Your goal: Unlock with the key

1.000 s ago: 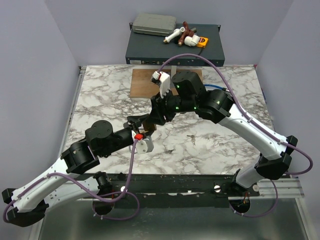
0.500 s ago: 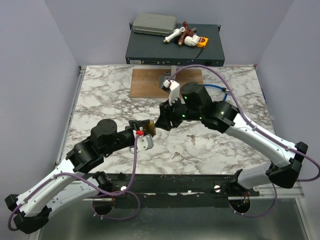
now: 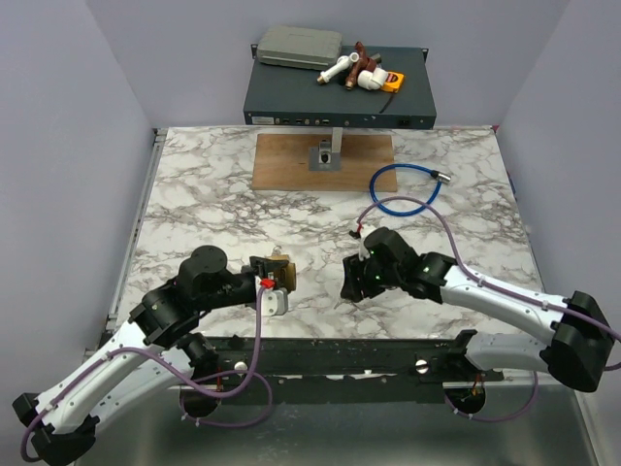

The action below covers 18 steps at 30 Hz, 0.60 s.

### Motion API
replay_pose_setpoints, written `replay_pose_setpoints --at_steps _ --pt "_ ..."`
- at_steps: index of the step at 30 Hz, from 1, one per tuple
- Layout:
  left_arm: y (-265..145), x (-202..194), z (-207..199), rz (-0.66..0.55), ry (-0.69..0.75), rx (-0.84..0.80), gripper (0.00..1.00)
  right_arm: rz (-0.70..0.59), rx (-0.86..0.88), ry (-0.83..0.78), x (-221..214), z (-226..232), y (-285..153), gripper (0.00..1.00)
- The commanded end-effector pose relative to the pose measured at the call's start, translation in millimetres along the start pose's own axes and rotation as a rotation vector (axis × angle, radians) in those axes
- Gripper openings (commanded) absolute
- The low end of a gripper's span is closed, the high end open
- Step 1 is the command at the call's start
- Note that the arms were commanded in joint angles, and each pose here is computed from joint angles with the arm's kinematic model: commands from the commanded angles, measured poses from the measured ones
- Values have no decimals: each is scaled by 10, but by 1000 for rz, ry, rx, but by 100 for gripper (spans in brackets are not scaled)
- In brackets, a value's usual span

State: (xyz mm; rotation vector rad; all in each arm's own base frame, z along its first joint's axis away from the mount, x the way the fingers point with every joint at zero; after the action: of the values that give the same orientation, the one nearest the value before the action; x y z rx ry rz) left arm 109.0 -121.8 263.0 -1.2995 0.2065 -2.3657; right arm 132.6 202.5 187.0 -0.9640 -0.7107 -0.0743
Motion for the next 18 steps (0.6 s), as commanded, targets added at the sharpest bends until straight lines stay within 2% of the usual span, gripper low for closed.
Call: replay_pose_setpoints --at_steps 1,5,12,18 --pt "-24 184 33 -138 54 -27 0 -35 19 41 -92 -39 262 56" --pt "-33 205 13 -158 51 -47 0 -18 21 58 -270 -128 437 60" --pt "-12 238 14 -181 33 -67 0 -29 -63 -13 -259 -230 627 59" --pt "-11 275 56 -186 19 -49 0 -2 -67 -35 -323 -265 707 48"
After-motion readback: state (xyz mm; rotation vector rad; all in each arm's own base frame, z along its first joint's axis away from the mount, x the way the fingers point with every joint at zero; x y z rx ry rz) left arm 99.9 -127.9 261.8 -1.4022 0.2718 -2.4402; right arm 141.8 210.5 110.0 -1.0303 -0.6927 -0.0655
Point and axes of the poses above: each gripper's point midway between its finger pads, its own y axis out along the fingers, its own z axis along the line the jaws close on, x = y × z, the point moved 10 cm from there along -y, back along the fingers, and after that the axes turned 1 degree about y, right-handed, at the moved point
